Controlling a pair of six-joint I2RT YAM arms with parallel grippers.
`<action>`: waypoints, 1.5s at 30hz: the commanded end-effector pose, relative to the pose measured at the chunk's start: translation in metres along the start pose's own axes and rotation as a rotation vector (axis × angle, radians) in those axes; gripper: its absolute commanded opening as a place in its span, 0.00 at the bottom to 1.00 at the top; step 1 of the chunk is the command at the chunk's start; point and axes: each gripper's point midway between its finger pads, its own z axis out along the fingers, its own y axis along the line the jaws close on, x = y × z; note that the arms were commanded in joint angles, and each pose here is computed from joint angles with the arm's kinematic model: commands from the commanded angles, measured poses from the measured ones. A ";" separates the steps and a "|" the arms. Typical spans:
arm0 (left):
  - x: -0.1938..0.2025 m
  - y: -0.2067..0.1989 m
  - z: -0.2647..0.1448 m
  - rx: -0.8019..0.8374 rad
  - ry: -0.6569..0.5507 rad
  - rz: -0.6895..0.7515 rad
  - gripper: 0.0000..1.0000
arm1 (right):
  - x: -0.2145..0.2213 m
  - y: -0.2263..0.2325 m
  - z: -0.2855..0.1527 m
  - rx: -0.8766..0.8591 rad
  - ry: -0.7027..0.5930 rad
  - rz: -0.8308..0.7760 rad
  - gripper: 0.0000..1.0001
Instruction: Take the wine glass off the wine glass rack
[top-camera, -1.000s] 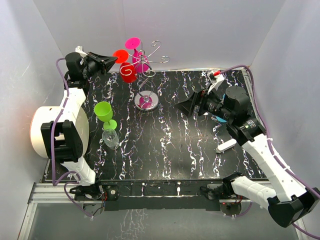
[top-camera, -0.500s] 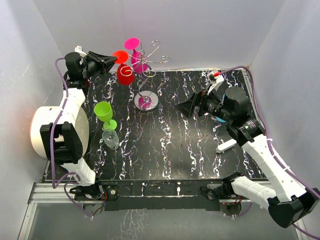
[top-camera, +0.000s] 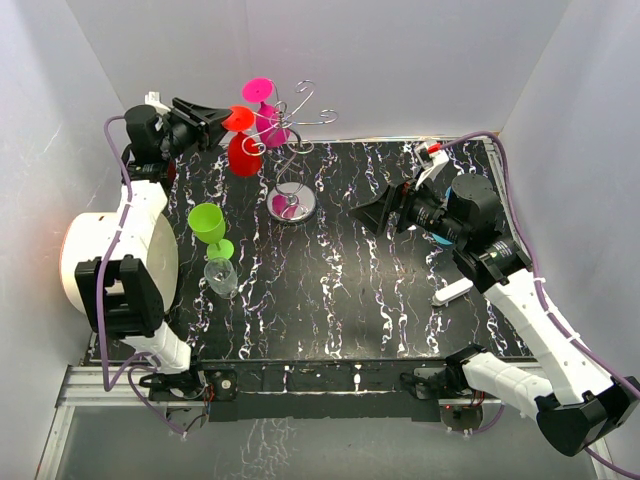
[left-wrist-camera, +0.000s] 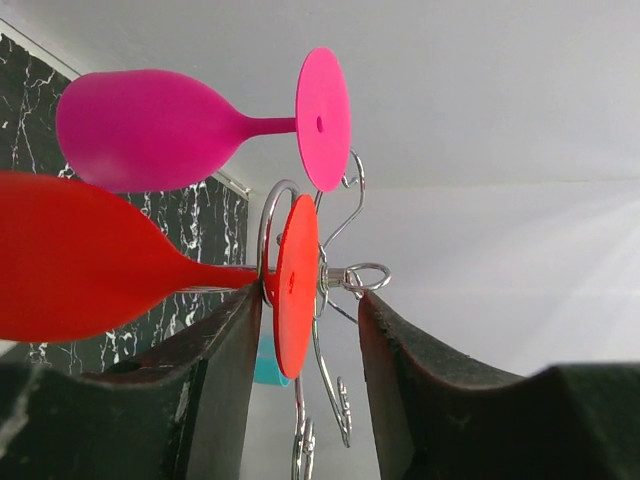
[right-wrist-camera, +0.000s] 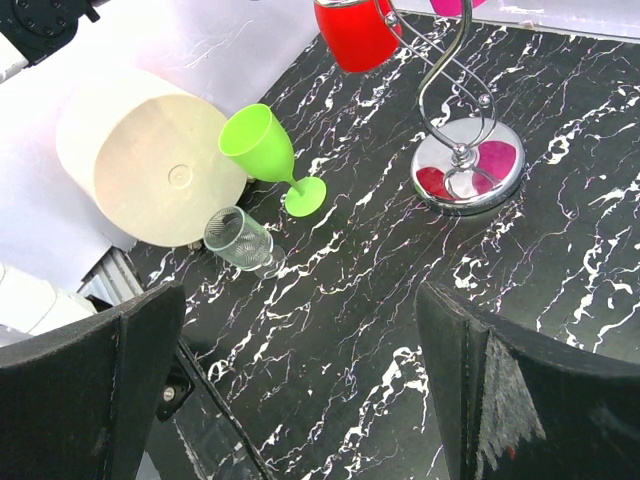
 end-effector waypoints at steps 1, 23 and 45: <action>0.003 -0.051 -0.031 0.104 -0.044 0.084 0.44 | -0.013 0.010 0.000 -0.043 -0.053 -0.025 0.98; 0.002 -0.034 -0.037 0.008 -0.081 0.055 0.50 | -0.010 0.010 -0.001 -0.043 -0.056 -0.015 0.98; -0.003 -0.032 -0.024 0.022 -0.063 0.046 0.04 | -0.007 0.007 0.004 -0.046 -0.049 -0.014 0.98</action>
